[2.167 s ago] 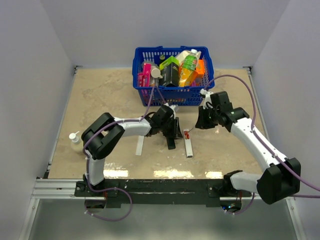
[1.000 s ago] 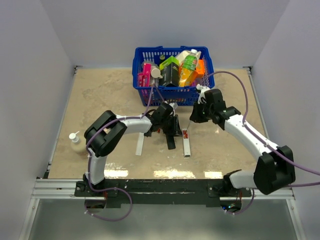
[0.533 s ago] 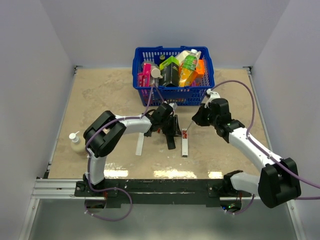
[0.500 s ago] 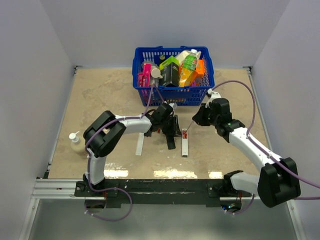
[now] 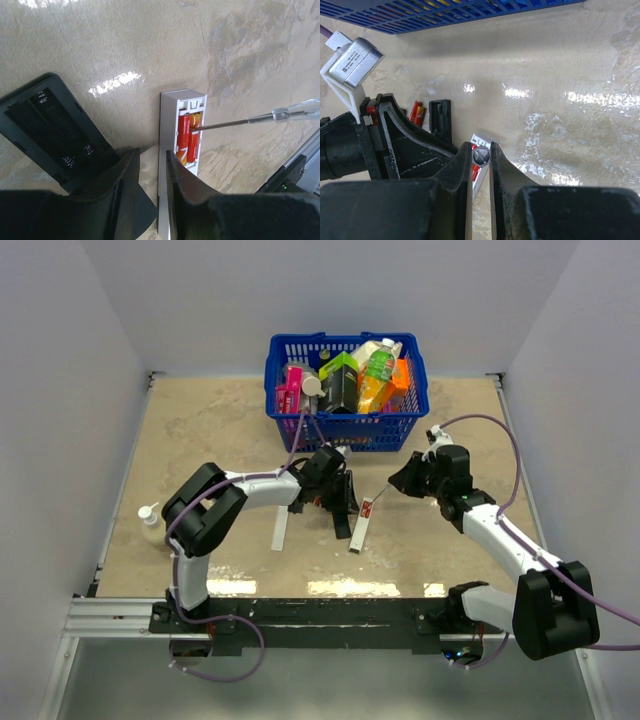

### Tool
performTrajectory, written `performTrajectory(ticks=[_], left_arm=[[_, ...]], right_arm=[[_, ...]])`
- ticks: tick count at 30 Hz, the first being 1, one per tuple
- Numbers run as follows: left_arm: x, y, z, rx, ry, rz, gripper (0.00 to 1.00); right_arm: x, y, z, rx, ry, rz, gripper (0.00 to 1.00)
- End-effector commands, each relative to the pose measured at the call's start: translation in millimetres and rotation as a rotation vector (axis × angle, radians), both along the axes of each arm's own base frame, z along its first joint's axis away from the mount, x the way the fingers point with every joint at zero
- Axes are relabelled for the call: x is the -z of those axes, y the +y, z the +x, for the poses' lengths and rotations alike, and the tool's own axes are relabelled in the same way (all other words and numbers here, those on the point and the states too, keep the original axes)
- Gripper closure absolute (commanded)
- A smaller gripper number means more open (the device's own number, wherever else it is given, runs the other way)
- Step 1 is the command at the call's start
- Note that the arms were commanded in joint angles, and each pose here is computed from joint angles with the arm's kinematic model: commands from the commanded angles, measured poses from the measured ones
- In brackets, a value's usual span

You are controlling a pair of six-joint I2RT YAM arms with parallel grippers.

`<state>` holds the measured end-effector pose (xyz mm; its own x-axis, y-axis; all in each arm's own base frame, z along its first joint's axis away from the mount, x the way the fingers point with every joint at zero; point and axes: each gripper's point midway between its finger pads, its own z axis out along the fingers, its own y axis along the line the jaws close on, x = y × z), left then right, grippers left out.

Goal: Unload the batteries from the remote control

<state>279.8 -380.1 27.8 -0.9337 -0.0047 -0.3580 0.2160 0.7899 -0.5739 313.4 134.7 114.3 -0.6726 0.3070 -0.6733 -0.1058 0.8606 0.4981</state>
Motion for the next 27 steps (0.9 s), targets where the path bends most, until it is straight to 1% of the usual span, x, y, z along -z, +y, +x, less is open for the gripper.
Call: performTrajectory(ticks=[1, 4, 7, 12, 16, 20, 27], left_arm=[[-23.0, 4.7, -1.2, 0.004, -0.036, -0.022, 0.67], [-34.5, 5.4, -3.6, 0.021, -0.062, -0.039, 0.66], [-44.5, 7.3, -3.1, 0.053, -0.112, -0.017, 0.64], [-58.6, 8.4, -19.5, 0.123, -0.156, -0.011, 0.64], [-58.7, 9.2, -38.2, 0.159, -0.154, -0.025, 0.64], [-62.7, -1.6, -54.0, 0.191, -0.148, -0.086, 0.64], [-45.0, -5.3, -72.1, 0.216, -0.119, -0.081, 0.67]], right_arm=[[52.4, -9.8, -39.7, -0.028, 0.197, -0.081, 0.99], [48.4, -9.7, -38.8, -0.028, 0.184, -0.081, 0.99], [46.5, -11.8, -37.7, -0.019, 0.174, -0.087, 0.98], [50.0, -9.9, -37.9, -0.036, 0.188, -0.091, 0.99], [49.2, -9.5, -39.4, -0.04, 0.181, -0.087, 0.99], [46.0, -10.0, -39.8, -0.032, 0.172, -0.08, 0.99], [40.0, -11.1, -40.4, -0.02, 0.154, -0.073, 0.99]])
